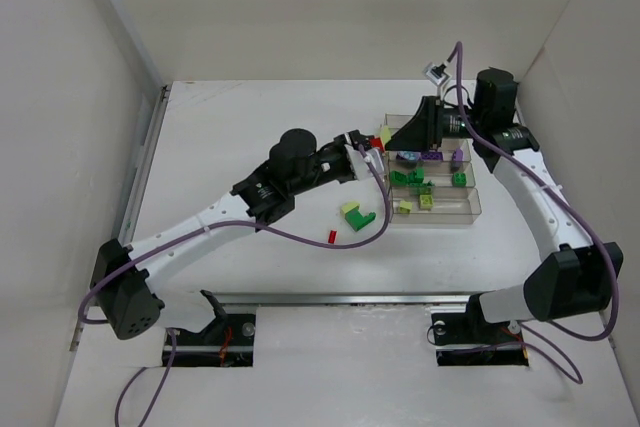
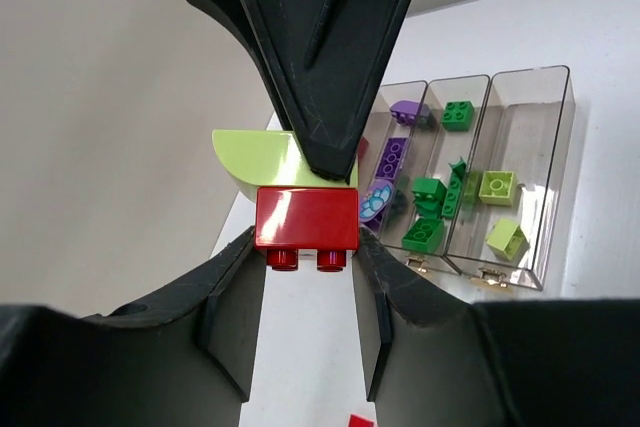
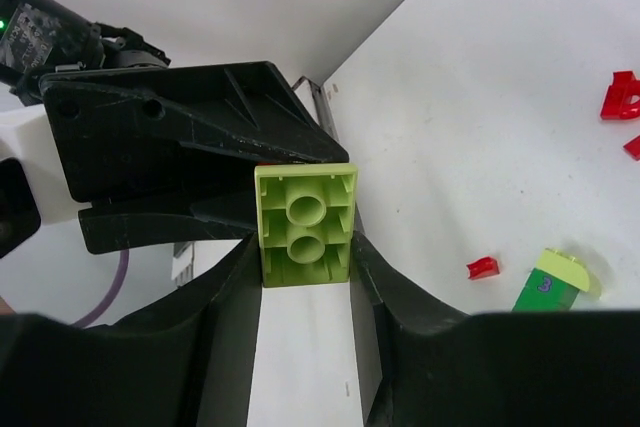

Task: Sort the legos into containers by color

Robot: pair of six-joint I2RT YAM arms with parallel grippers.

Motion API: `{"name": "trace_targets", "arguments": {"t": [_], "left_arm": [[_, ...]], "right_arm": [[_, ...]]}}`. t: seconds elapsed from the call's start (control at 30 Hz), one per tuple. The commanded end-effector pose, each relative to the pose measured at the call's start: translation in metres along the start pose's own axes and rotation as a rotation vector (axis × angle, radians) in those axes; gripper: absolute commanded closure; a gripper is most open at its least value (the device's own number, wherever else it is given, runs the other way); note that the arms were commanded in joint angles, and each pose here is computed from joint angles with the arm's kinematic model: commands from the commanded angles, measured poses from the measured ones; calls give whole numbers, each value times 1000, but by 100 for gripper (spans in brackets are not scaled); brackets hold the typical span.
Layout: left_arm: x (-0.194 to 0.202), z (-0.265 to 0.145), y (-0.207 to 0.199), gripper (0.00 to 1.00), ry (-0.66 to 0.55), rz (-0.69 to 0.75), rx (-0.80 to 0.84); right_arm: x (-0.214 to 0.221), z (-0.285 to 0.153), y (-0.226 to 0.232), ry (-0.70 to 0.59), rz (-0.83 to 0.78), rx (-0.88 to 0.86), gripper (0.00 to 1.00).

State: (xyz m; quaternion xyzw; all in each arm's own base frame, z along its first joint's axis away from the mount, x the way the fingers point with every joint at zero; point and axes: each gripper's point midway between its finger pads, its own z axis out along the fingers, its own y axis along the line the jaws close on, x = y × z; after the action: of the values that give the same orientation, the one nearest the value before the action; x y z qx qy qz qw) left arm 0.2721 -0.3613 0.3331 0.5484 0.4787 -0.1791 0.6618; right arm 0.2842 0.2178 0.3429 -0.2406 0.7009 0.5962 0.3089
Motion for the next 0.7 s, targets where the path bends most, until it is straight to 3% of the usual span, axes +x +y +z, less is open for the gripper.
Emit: {"name": "trace_targets", "arguments": {"t": [0.0, 0.07, 0.17, 0.2, 0.27, 0.33, 0.47, 0.67], "left_arm": [[-30, -5, 18, 100, -96, 1, -47], [-17, -4, 14, 100, -49, -11, -37], [1, -6, 12, 100, 11, -64, -46], [6, -7, 7, 100, 32, -111, -33], [14, -8, 4, 100, 54, -151, -31], [31, -7, 1, 100, 110, -204, -39], [43, -6, 8, 100, 145, -256, -71], [53, 1, 6, 100, 163, -268, -73]], "right_arm": [[-17, -6, -8, -42, -50, 55, 100], [-23, -15, -22, -84, -25, 142, 100], [-21, -63, -99, -209, 174, 582, 100], [-18, -109, -142, -300, 256, 886, 100], [12, -145, -170, -311, 365, 1088, 100], [32, -168, -184, -324, 389, 1229, 100], [82, -176, -191, -304, 502, 1309, 100], [116, -208, -198, -369, 603, 1515, 98]]}}
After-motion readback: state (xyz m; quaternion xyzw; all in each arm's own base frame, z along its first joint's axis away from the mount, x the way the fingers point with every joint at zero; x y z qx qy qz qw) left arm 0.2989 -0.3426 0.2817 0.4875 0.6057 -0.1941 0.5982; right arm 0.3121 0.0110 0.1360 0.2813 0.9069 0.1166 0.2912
